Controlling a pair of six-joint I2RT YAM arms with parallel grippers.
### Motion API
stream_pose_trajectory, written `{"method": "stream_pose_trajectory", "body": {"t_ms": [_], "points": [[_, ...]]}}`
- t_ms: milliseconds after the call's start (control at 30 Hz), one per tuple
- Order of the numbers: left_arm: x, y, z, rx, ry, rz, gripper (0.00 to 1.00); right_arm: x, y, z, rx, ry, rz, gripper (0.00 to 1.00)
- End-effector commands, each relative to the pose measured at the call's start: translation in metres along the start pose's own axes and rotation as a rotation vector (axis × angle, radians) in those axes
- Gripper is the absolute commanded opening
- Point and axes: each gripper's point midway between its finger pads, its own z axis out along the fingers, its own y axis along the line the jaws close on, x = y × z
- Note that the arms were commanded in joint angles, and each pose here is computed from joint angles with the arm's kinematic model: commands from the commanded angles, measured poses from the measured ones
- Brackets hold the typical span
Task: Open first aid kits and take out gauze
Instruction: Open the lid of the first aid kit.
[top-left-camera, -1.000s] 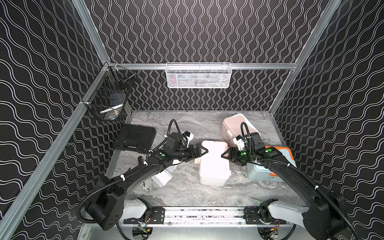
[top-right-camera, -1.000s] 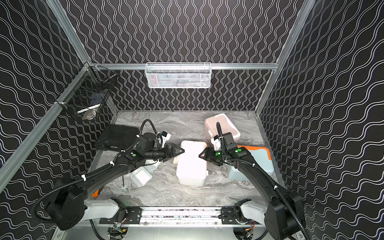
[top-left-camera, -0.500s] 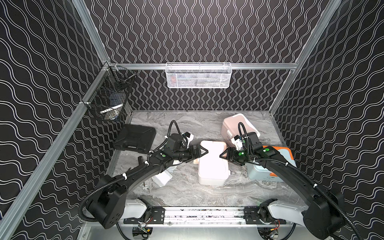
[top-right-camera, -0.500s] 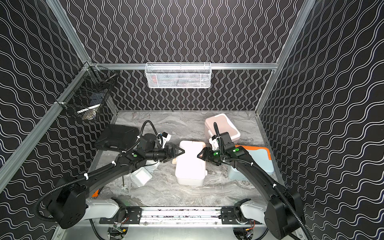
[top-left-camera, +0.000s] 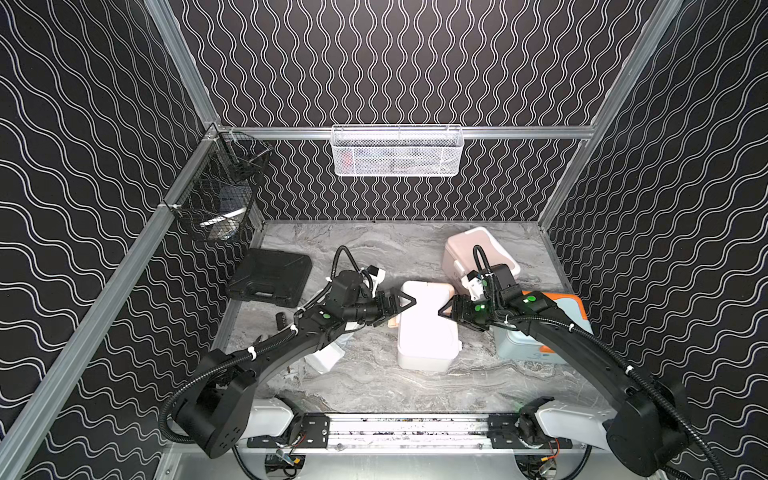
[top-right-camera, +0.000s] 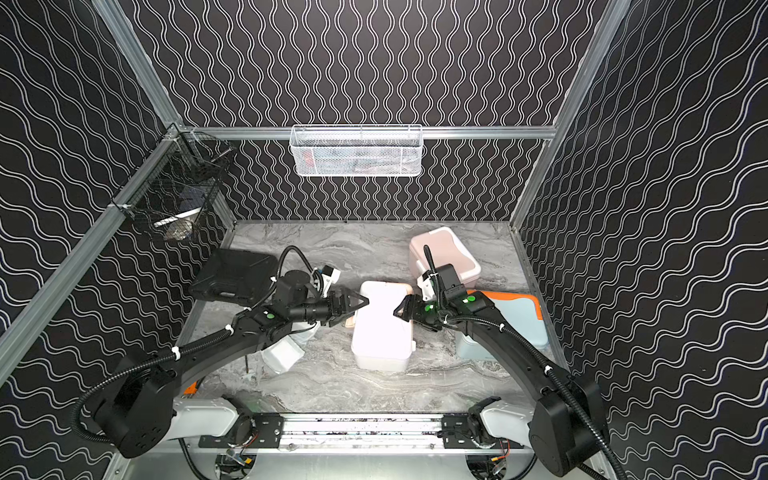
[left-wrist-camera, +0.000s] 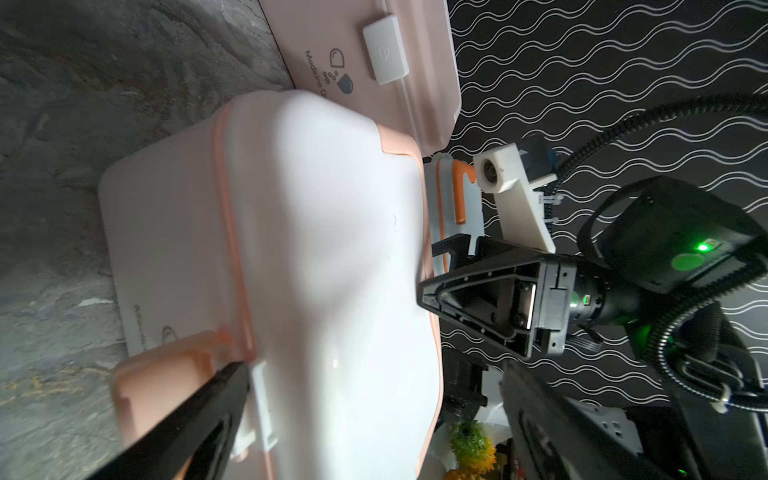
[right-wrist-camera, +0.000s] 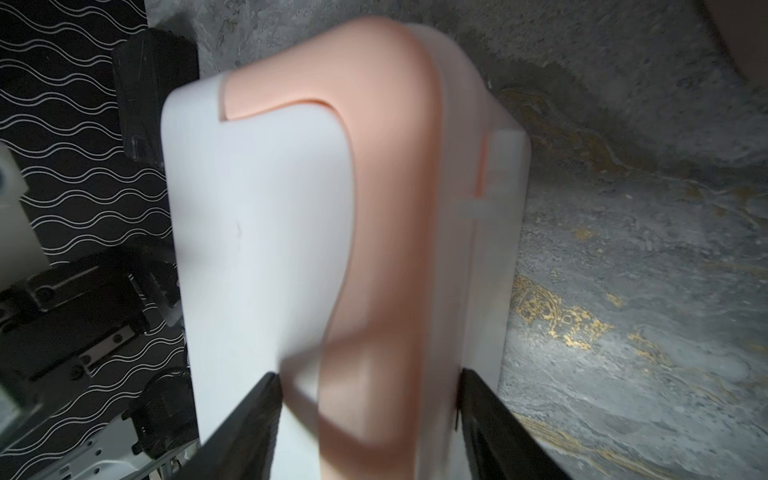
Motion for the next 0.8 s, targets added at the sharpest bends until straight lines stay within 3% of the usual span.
{"method": "stream_pose_trajectory", "body": {"t_ms": [0, 333, 633, 767], "points": [[-0.001, -0.055, -0.008, 0.228, 0.036, -0.005, 0.99, 0.004, 0.023, 0.000, -0.084, 0.010, -0.024, 0.70], [-0.021, -0.083, -0.022, 0.401, -0.012, -0.088, 0.99, 0.009, 0.031, 0.000, -0.113, 0.002, -0.008, 0.72], [-0.024, -0.097, -0.035, 0.381, -0.047, -0.060, 0.99, 0.005, 0.067, 0.011, -0.180, 0.021, -0.043, 0.75], [-0.025, -0.105, -0.043, 0.346, -0.069, -0.026, 0.99, -0.003, 0.068, 0.004, -0.132, -0.014, -0.059, 0.77]]}}
